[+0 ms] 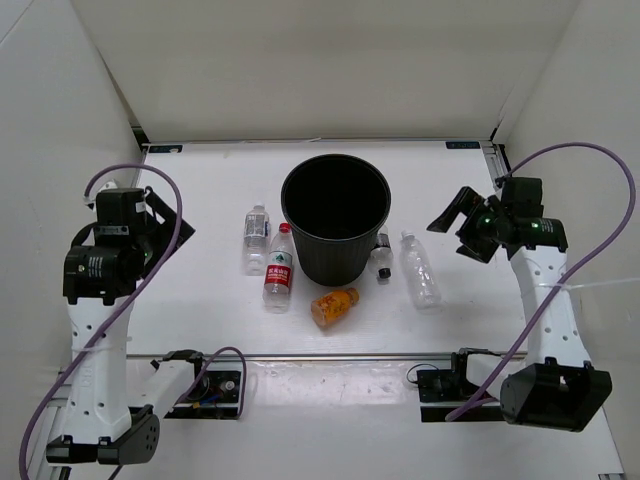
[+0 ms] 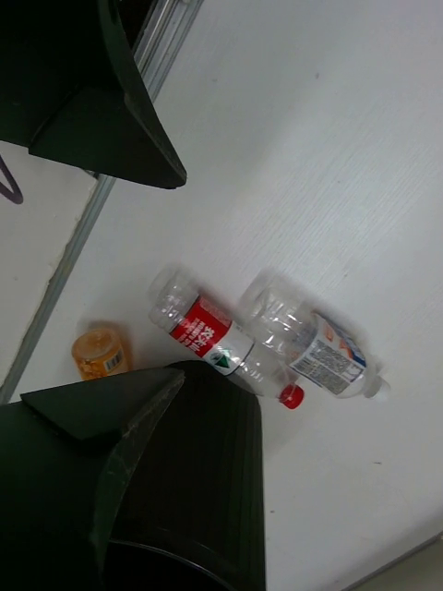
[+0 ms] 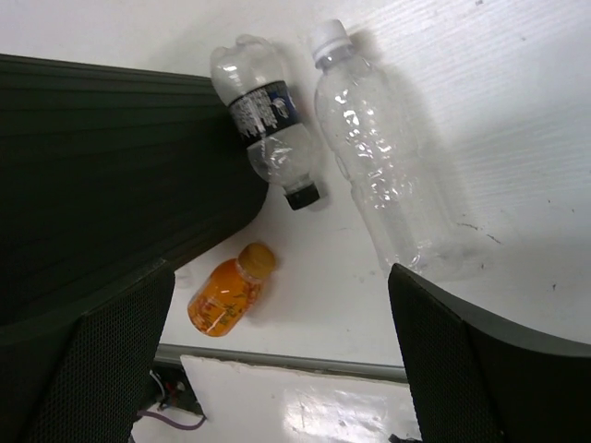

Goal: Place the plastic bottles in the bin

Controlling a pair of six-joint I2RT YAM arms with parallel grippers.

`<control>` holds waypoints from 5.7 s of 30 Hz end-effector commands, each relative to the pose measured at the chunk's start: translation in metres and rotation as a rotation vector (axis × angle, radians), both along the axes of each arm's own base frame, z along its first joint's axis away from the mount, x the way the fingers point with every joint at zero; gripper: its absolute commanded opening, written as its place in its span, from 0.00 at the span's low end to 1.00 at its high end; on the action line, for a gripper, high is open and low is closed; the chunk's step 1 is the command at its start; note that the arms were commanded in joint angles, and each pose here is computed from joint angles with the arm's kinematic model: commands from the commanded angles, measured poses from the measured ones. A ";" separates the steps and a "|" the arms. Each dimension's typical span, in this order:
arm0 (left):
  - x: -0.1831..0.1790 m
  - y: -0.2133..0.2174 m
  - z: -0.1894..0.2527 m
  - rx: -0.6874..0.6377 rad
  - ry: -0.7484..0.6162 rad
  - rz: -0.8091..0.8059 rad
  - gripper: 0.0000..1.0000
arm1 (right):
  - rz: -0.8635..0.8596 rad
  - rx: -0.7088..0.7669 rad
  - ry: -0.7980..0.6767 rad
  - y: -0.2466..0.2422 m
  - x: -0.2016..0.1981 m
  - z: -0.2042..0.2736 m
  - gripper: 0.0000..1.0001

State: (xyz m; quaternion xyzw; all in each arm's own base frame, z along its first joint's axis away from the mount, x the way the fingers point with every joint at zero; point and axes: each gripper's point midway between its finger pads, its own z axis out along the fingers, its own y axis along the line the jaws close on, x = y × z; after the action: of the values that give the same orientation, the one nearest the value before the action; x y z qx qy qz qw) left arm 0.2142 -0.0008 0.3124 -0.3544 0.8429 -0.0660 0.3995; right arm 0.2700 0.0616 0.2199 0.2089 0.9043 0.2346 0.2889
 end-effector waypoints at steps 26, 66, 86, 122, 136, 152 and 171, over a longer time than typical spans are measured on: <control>-0.025 -0.029 -0.061 -0.088 0.121 -0.155 0.99 | 0.212 -0.113 0.393 0.013 -0.025 -0.178 0.93; -0.027 -0.024 -0.124 -0.076 0.259 -0.102 1.00 | 0.384 0.021 -0.449 0.184 0.045 0.191 1.00; -0.032 -0.022 -0.141 -0.068 0.304 -0.095 1.00 | 0.245 0.107 0.004 0.070 0.068 -0.051 0.96; -0.022 -0.016 -0.140 -0.095 0.314 0.035 1.00 | 0.023 0.095 0.140 0.024 0.043 -0.035 0.21; 0.044 -0.034 -0.128 -0.078 0.092 -0.146 0.95 | 0.456 0.171 -0.434 0.185 0.035 0.179 0.38; 0.152 -0.073 -0.151 0.187 0.161 -0.233 0.98 | 0.518 0.120 -0.403 0.192 -0.019 0.190 1.00; 0.205 -0.136 -0.239 0.100 0.271 -0.497 0.95 | 0.491 0.076 -0.393 0.136 -0.069 0.175 1.00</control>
State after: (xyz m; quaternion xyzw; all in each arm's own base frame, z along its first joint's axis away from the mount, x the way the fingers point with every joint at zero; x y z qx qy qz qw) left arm 0.4054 -0.1193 0.0573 -0.1417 0.9569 -0.0356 0.2511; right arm 0.2078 0.2105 0.3869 -0.0520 0.8508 0.3704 0.3691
